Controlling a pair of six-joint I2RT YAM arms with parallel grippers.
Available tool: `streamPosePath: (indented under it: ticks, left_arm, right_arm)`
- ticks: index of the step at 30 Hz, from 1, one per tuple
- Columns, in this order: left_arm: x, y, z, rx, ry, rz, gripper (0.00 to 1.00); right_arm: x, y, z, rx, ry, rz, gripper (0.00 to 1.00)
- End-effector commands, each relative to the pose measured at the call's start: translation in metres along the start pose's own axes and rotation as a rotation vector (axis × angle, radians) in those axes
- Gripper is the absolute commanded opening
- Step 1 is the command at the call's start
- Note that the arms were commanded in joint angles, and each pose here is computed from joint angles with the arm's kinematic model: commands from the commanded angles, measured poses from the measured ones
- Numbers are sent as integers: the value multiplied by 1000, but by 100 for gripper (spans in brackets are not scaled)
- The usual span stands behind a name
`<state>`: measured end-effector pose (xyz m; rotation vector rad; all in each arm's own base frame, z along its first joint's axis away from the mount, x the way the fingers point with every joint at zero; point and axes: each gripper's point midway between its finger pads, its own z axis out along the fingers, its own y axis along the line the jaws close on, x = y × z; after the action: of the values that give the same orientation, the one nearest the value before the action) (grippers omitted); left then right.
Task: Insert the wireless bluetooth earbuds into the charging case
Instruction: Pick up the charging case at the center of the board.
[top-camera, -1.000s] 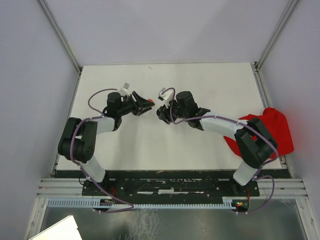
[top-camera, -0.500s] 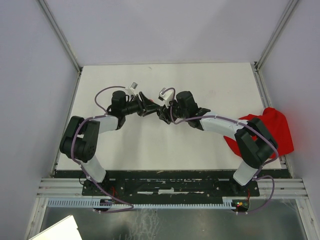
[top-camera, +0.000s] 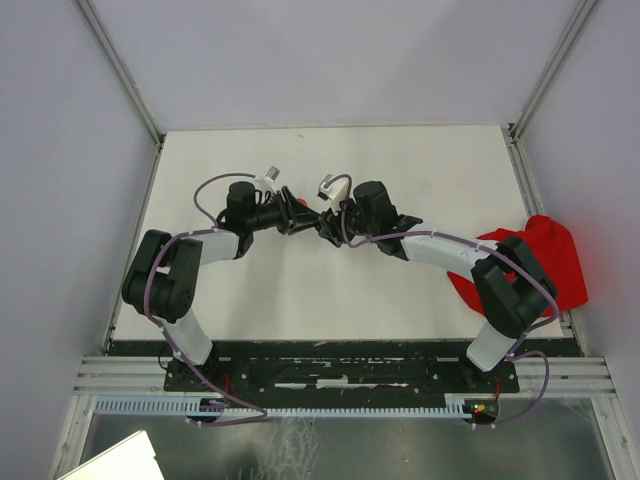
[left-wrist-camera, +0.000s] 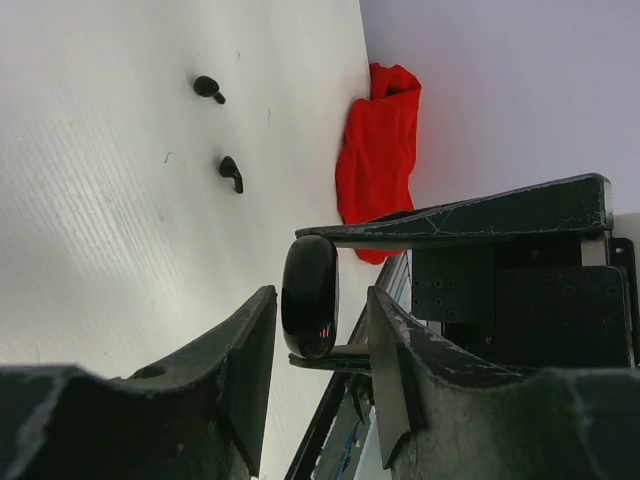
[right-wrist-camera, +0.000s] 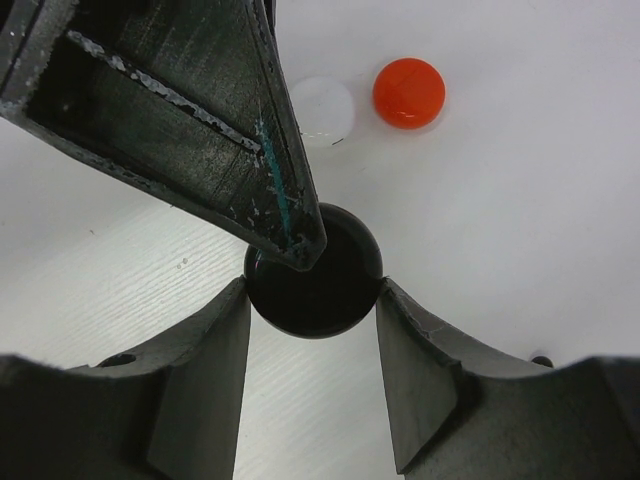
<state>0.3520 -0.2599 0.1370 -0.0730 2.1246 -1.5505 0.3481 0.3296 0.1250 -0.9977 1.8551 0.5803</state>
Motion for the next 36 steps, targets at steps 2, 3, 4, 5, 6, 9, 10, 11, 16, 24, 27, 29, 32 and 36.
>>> streamPosePath:
  ticks: [2,3,4,5,6,9,10,11,16,24,27,29,32,36]
  left_arm:
    - [-6,-12,5,47,8,110,44]
    - [-6,-13,5,48,9,112,42]
    - [-6,-13,5,48,10,111,40]
    - [-6,-13,5,48,10,113,39]
    - [-6,-13,5,48,10,112,37]
    - [-5,-12,5,46,11,112,34]
    - [-6,-11,6,45,9,112,32]
    - [-6,-11,6,45,9,111,30]
    - [-7,-12,6,50,5,114,4]
    - [-14,-19,5,74,-61,84,3]
    - [-17,-22,4,89,-78,77,3]
    - [-18,-24,4,92,-84,75,3]
    - [-19,-27,4,95,-94,77,3]
    - [-19,-30,5,102,-98,76,3]
  right_arm:
    - [-22,-3,-11,14,-60,-23,27]
    - [-21,-3,-10,14,-59,-23,27]
    - [-22,-3,-10,14,-59,-23,27]
    - [-22,-3,-10,13,-59,-23,27]
    - [-20,-3,-10,14,-57,-22,27]
    - [-21,-3,-10,14,-59,-23,27]
    - [-20,-4,-10,14,-57,-22,27]
    - [-21,-4,-10,15,-60,-22,27]
    - [-21,-5,-10,20,-57,-14,36]
    - [-48,-35,-40,132,-166,128,94]
    - [-57,-58,-62,245,-201,206,100]
    - [-57,-69,-71,303,-185,245,100]
    - [-55,-73,-75,329,-143,268,99]
    - [-51,-66,-69,292,-128,287,100]
